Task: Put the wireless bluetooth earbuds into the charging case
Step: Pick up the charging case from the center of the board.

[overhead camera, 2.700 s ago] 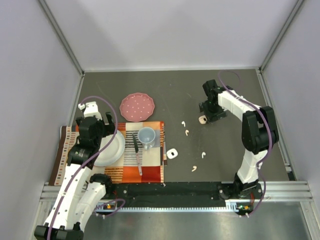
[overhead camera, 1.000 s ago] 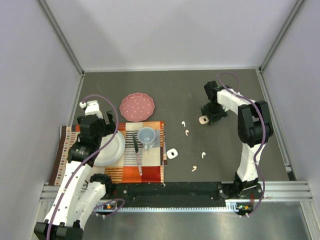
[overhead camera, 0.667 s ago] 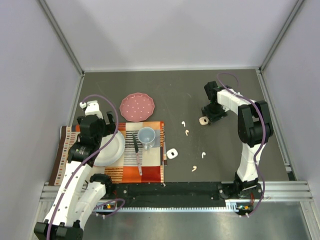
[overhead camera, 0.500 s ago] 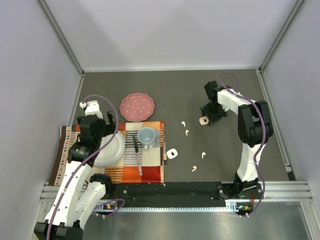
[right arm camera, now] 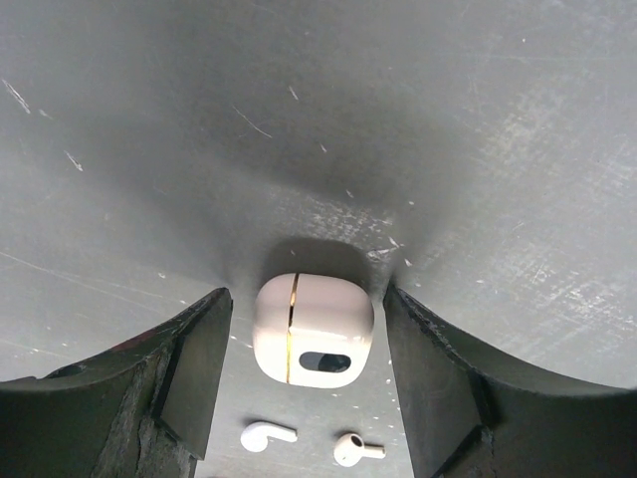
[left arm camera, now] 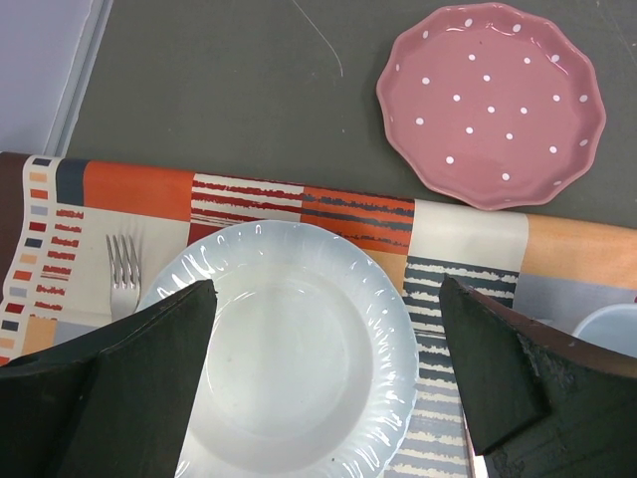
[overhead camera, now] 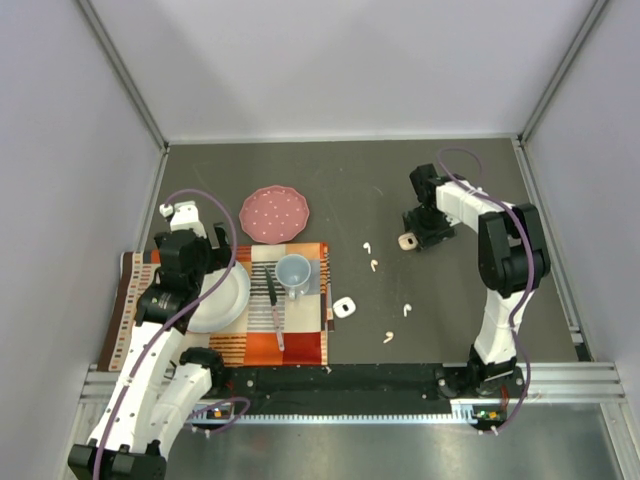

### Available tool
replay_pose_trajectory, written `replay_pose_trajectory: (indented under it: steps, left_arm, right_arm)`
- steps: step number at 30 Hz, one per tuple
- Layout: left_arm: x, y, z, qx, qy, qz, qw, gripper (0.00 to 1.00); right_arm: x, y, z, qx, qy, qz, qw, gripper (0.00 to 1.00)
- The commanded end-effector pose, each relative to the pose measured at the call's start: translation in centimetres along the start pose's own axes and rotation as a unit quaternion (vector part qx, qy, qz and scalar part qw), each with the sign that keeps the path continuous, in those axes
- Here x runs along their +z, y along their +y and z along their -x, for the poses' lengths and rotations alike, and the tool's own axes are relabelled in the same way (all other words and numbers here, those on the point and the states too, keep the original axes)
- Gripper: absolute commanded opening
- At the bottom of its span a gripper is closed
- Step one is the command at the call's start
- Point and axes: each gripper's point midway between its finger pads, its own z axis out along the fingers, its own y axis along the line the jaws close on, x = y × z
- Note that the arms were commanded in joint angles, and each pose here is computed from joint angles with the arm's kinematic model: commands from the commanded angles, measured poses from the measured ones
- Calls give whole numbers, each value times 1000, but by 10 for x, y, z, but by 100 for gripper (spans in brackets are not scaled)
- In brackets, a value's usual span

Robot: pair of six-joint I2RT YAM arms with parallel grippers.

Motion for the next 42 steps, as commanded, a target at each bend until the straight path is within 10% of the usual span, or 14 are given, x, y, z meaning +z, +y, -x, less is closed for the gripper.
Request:
replay_pose_trajectory:
  steps: [1,15,24,29,32,42]
  left_arm:
    - [-5,-3,20,0,-21,-7,1000,99]
    - [-11,-3,24,1,-22,-10,1000,97]
    - [-43,-22,52,-12,-140,-95,985,99]
    - [-64,-54,67,-31,-199,-195,960,99]
    - [-85,-67,86,-67,-238,-242,938,99]
    - [-121,-127,123,-103,-204,-413,881,99]
  right_arm:
    - [-6,-8,-10,12,5,-4,1000,64]
    - [1,-9,-3,11,-15,-13,1000,56]
    - [-4,-13,-1,-11,-21,-5,1000,26]
    - [-15,4,-7,-62,-1,50,997,22]
    - [-33,17,-8,-82,-3,131,988,0]
    - [-130,21,-9,-84,-3,301,950,0]
